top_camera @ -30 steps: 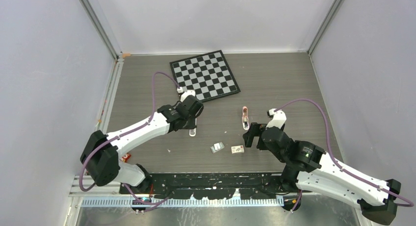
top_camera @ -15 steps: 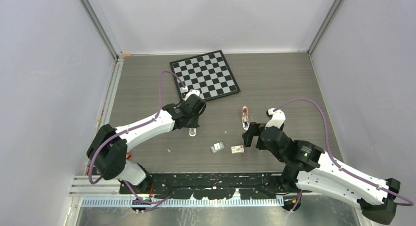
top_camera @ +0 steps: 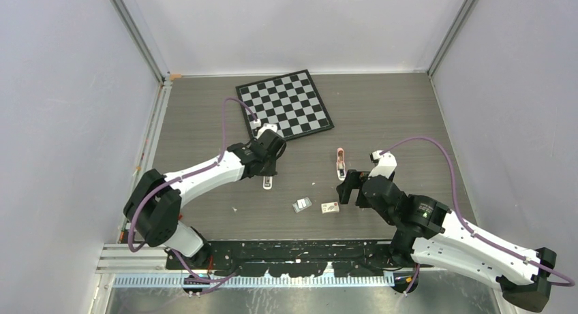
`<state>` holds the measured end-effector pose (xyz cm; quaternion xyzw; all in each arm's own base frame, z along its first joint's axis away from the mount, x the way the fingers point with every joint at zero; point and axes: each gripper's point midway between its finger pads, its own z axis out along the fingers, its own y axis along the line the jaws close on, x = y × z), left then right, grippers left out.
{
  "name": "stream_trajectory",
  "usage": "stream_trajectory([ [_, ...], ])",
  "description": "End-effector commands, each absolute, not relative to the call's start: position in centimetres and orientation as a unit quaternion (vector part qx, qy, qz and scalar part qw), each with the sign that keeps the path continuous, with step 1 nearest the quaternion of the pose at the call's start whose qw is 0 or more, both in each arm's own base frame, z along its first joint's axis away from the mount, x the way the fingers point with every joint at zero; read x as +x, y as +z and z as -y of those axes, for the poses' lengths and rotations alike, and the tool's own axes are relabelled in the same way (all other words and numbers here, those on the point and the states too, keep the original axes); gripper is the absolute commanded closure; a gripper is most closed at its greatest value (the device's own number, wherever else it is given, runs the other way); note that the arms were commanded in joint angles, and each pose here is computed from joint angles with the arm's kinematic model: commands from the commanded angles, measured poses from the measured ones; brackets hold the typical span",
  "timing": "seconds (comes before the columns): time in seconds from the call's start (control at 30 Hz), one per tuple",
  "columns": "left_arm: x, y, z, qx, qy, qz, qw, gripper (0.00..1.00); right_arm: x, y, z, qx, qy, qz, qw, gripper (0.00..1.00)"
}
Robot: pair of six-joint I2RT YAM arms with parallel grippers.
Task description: Load the staples into the stapler
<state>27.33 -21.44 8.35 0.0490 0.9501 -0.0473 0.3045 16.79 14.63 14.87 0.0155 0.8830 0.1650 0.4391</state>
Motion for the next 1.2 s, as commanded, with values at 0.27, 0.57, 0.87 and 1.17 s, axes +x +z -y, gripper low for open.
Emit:
stream_trajectory([
  [0.27, 28.3, 7.7, 21.5, 0.045, -0.045, -0.948, 0.313, 0.81, 17.5, 15.9, -14.6, 0.035, 0.171, -0.871, 0.459, 0.00],
  [0.57, 28.1, 6.8, 21.3, 0.045, -0.038, -0.950, 0.305, 0.81, 17.6, 15.9, -14.5, 0.034, 0.168, -0.871, 0.461, 0.00],
  [0.87, 28.0, 6.1, 21.3, 0.043, -0.035, -0.952, 0.300, 0.81, 17.5, 15.9, -14.3, 0.035, 0.166, -0.870, 0.462, 0.00],
  [1.17, 28.0, 5.4, 21.4, 0.044, -0.035, -0.954, 0.294, 0.81, 17.5, 15.9, -14.2, 0.034, 0.165, -0.870, 0.463, 0.00],
])
